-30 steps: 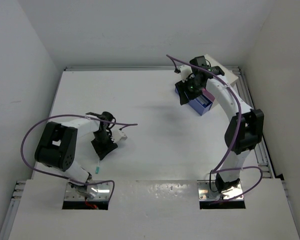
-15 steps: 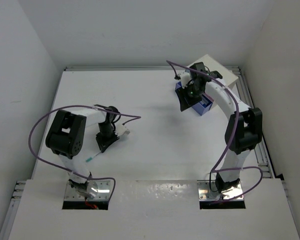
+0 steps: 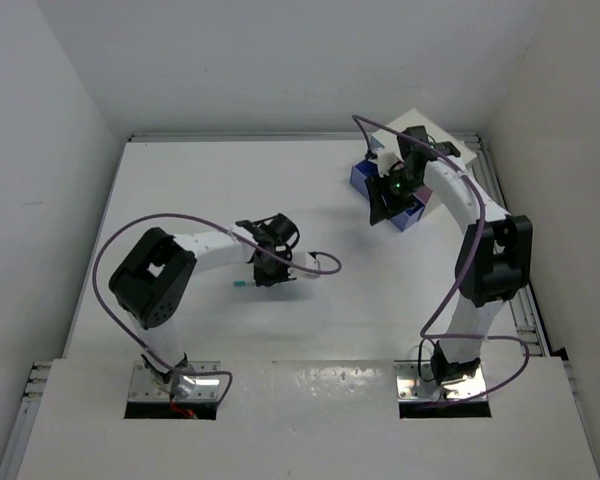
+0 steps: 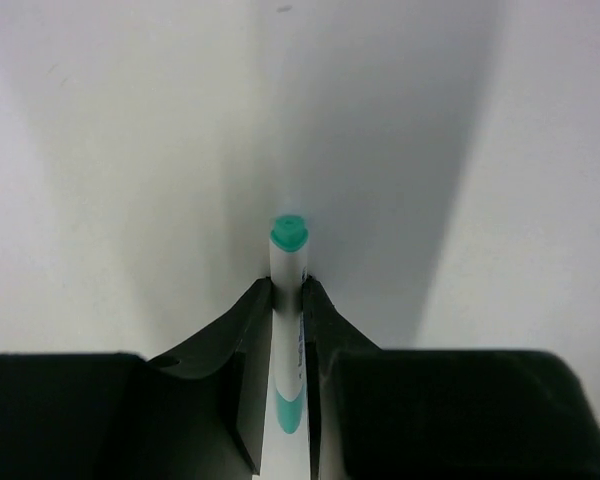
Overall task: Sort the stationery into containers
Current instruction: Pick up the pen from the corner of the board, then place the pen at the center of the board.
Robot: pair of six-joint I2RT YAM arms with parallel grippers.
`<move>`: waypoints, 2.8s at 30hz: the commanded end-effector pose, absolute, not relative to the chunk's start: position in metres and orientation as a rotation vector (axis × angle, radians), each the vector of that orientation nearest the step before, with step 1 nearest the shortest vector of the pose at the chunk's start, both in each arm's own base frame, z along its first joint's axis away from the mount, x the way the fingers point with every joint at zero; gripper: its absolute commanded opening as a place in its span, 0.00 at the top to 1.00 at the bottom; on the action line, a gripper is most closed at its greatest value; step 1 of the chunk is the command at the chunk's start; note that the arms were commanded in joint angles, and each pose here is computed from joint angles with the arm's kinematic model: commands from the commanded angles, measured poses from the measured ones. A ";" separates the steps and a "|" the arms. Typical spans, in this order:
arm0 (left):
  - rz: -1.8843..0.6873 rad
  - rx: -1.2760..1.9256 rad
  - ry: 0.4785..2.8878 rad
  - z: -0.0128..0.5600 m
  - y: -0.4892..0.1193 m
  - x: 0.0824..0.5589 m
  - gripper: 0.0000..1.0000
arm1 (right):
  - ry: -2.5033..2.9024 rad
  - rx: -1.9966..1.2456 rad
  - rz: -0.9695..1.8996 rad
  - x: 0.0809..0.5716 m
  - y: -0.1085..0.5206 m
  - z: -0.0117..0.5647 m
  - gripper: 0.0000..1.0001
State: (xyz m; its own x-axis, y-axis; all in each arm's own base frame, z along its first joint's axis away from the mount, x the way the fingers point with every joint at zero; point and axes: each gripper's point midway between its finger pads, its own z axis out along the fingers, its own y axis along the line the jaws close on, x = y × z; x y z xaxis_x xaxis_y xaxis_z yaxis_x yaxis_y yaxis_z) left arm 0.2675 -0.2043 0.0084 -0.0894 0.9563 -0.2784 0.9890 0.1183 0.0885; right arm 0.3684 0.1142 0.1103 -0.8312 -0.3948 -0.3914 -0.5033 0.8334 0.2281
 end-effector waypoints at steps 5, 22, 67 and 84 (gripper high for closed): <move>-0.162 2.230 1.590 0.024 -0.235 0.224 1.00 | 2.721 -0.663 0.928 0.353 0.162 0.124 0.48; 0.111 2.406 1.154 0.053 -0.263 0.212 1.00 | 2.867 -0.640 1.485 0.308 0.237 0.103 0.41; 0.251 2.122 0.880 0.155 -0.339 0.210 1.00 | 2.798 -0.809 1.789 0.248 0.303 0.129 1.00; 0.126 1.740 1.154 0.198 -0.296 0.218 0.00 | 2.682 -0.572 1.474 0.344 0.249 0.147 1.00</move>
State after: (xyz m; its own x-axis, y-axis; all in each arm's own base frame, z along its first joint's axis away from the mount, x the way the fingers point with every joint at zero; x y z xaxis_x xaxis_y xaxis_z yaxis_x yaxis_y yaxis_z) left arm 0.2092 -0.3027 0.1708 0.6139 0.7427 -0.2675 0.6012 -0.2203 0.7682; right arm 0.3253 0.2609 0.1156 -0.9387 -0.3390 -0.0634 -0.2291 0.4755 0.8494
